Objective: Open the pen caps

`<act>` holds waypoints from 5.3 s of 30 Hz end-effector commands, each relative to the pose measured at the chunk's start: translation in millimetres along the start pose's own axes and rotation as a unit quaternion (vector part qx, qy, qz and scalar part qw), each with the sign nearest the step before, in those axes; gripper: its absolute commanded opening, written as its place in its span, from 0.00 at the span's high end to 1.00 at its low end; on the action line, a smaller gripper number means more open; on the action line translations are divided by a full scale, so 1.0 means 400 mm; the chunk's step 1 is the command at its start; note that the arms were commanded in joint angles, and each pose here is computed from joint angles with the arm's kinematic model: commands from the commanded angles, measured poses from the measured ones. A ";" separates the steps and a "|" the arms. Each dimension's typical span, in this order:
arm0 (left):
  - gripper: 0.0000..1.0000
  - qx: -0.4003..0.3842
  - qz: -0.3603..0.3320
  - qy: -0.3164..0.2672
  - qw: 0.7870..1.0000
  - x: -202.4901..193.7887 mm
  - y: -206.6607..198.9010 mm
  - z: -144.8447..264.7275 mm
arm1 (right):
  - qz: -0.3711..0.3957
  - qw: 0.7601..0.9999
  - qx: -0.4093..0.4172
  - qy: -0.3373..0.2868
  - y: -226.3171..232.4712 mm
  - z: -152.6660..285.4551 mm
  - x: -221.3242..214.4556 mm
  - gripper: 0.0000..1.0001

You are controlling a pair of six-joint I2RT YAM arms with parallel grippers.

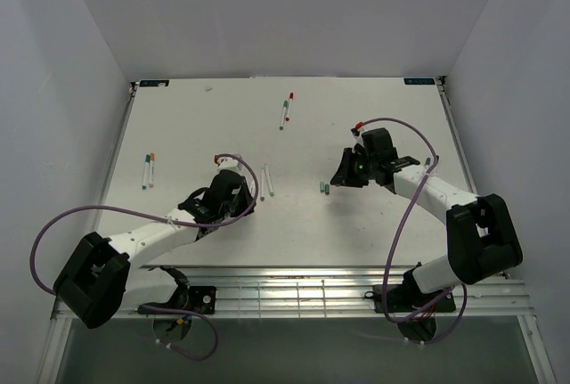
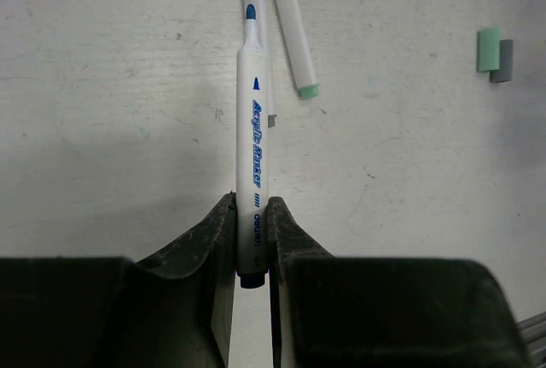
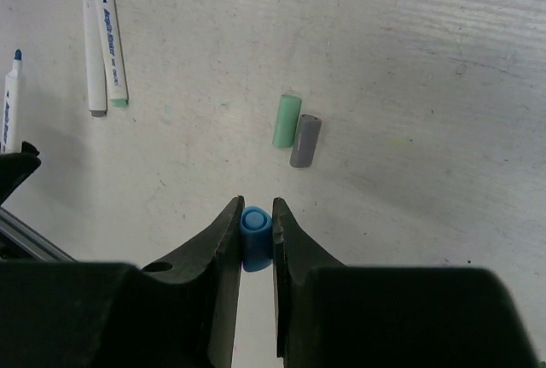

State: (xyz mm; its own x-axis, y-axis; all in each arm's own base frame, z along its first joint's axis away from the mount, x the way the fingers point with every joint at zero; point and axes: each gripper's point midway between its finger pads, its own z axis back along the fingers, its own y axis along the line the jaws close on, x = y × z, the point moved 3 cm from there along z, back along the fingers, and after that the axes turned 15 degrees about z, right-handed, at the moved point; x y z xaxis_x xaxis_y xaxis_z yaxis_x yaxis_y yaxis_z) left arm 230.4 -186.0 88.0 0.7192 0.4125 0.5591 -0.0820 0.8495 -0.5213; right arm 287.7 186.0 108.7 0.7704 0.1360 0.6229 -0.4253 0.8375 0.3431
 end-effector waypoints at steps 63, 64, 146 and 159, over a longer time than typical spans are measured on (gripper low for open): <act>0.43 -0.073 0.024 0.023 0.997 0.034 -0.021 -0.073 | 0.003 1.000 -0.001 0.027 -0.063 -0.095 -0.002 0.62; 0.42 -0.079 0.025 0.021 0.996 0.038 -0.027 -0.065 | 0.009 1.000 -0.004 0.015 -0.060 -0.089 0.029 0.61; 0.57 0.094 -0.203 -0.053 0.973 0.457 -0.115 -0.698 | 0.037 0.998 -0.004 -0.042 -0.065 0.016 0.099 0.54; 0.82 0.112 -0.173 -0.051 0.977 0.472 -0.040 -0.685 | 0.033 0.999 0.001 -0.040 -0.067 0.009 0.088 0.54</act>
State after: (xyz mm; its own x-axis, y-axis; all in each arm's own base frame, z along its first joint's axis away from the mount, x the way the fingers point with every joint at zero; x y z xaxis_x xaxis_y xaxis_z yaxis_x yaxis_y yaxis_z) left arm 566.8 -244.2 42.8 0.6036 0.0971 0.7914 0.0729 0.9817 -0.1761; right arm 320.7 165.5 123.3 0.7185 0.1480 0.6795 -0.4584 0.8356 0.3027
